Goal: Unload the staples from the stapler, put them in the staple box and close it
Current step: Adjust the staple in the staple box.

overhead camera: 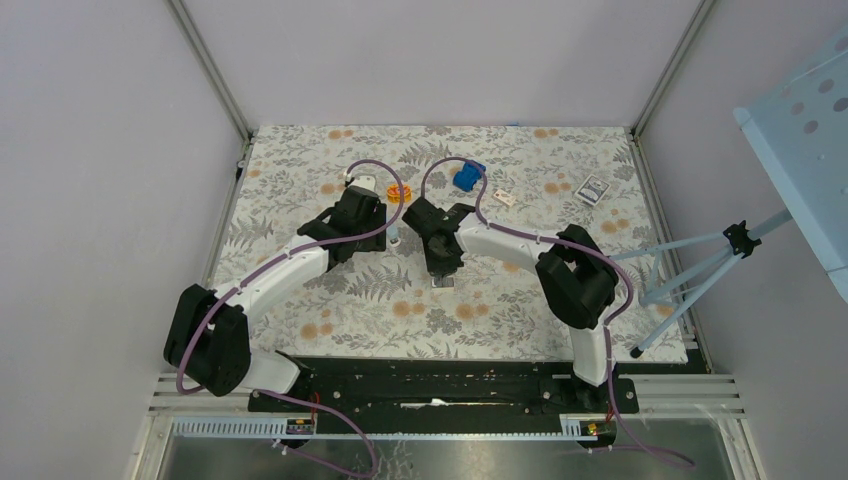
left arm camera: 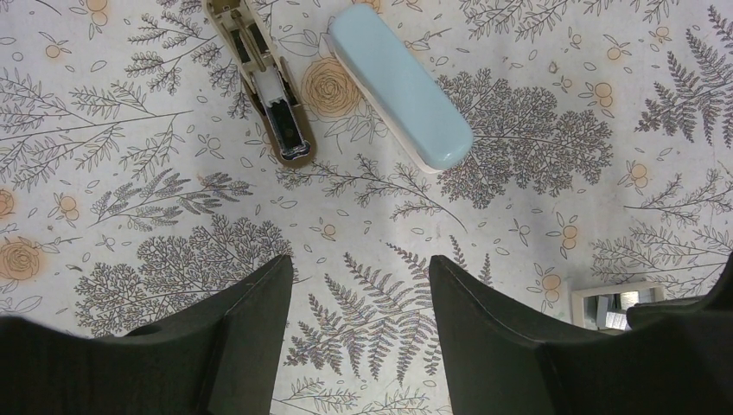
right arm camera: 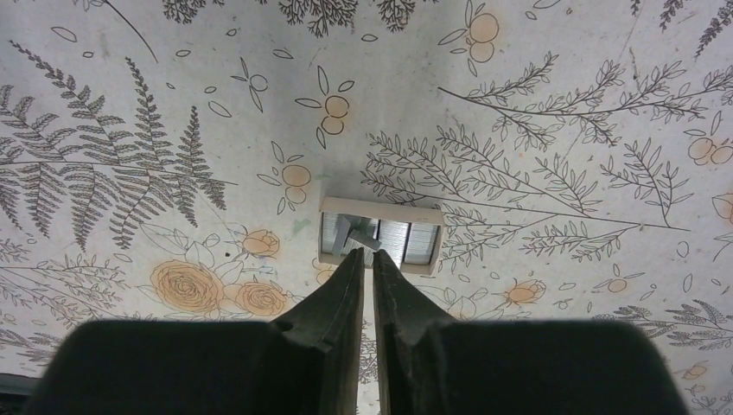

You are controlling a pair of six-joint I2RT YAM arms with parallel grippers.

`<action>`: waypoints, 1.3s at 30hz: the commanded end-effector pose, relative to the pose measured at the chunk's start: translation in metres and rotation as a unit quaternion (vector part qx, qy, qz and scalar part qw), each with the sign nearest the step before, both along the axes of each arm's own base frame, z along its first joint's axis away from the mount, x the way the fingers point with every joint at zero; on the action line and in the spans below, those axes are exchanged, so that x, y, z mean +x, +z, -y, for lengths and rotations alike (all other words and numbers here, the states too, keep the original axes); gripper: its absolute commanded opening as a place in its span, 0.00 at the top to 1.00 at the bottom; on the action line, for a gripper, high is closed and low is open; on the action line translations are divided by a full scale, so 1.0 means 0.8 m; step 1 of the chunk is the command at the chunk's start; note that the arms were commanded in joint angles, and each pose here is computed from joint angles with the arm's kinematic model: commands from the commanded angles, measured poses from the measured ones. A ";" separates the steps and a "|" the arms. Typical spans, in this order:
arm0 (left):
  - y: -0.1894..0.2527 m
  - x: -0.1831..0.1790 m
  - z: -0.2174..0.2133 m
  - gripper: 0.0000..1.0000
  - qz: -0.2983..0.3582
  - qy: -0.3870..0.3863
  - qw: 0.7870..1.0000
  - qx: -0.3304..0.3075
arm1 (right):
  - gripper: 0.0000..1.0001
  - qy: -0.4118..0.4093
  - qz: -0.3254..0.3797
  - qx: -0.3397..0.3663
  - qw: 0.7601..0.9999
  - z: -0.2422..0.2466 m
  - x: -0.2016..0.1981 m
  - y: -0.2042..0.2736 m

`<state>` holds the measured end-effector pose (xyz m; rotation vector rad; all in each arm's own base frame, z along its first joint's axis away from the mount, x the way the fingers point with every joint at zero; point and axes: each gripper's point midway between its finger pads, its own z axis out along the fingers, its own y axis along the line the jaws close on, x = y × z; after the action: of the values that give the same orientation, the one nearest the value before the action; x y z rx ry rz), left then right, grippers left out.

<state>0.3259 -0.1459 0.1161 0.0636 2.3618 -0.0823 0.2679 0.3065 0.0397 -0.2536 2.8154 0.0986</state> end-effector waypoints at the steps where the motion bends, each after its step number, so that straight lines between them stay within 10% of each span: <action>1: 0.029 0.013 0.003 0.36 0.041 0.004 0.999 -0.012 | 0.85 -0.001 0.035 0.025 0.999 -0.011 0.007 0.039; 16: 0.031 0.011 0.004 0.36 0.045 0.003 0.999 -0.008 | 0.68 0.006 0.020 0.001 1.000 -0.011 0.009 0.010; 39: 0.031 0.011 0.005 0.35 0.046 0.003 0.999 -0.003 | 0.74 0.010 0.015 -0.014 1.000 -0.010 0.011 -0.004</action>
<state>0.3256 -0.1475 0.1172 0.0707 2.3518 -0.0675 0.2721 0.3064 0.0280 -0.2707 2.8204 0.0540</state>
